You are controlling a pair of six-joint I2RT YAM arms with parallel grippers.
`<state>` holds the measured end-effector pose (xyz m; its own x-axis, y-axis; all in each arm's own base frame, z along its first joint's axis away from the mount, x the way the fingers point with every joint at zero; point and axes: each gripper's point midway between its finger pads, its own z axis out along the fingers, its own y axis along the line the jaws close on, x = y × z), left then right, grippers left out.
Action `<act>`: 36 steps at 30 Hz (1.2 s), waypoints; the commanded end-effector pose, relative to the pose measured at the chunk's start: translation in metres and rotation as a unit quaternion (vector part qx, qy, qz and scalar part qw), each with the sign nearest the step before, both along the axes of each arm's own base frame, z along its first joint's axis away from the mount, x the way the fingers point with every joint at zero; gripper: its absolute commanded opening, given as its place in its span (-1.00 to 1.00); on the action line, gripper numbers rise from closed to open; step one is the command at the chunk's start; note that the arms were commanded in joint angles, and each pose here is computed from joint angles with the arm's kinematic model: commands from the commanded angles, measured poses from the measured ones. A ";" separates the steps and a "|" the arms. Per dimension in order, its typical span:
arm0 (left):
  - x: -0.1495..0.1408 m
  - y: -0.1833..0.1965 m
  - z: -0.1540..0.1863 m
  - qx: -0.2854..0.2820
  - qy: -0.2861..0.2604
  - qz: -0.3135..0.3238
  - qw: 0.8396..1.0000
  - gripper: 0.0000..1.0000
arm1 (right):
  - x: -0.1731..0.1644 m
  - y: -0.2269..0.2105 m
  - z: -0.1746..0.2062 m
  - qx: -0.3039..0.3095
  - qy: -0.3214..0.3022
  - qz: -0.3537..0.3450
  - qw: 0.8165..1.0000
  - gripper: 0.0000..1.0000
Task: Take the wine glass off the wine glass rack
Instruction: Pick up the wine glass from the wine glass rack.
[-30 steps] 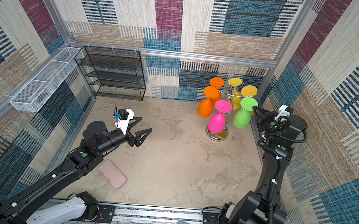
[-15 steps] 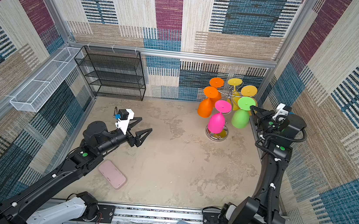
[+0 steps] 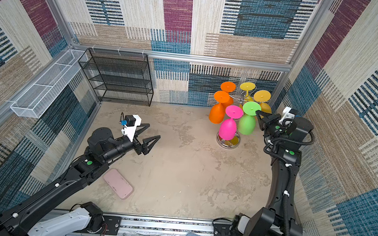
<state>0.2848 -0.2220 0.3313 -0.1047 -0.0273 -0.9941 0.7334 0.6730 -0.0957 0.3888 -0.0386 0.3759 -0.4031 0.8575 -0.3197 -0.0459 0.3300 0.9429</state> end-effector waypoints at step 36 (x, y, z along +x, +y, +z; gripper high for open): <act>-0.002 -0.005 0.004 -0.005 -0.005 -0.011 1.000 0.72 | -0.012 -0.057 0.026 0.010 -0.046 -0.128 0.991 -1.00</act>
<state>0.2853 -0.2244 0.3281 -0.1132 -0.0221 -0.9933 0.7367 0.6690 -0.0988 0.3824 -0.0955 0.3909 -0.1585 0.9394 -0.3039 -0.0147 0.3055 0.9521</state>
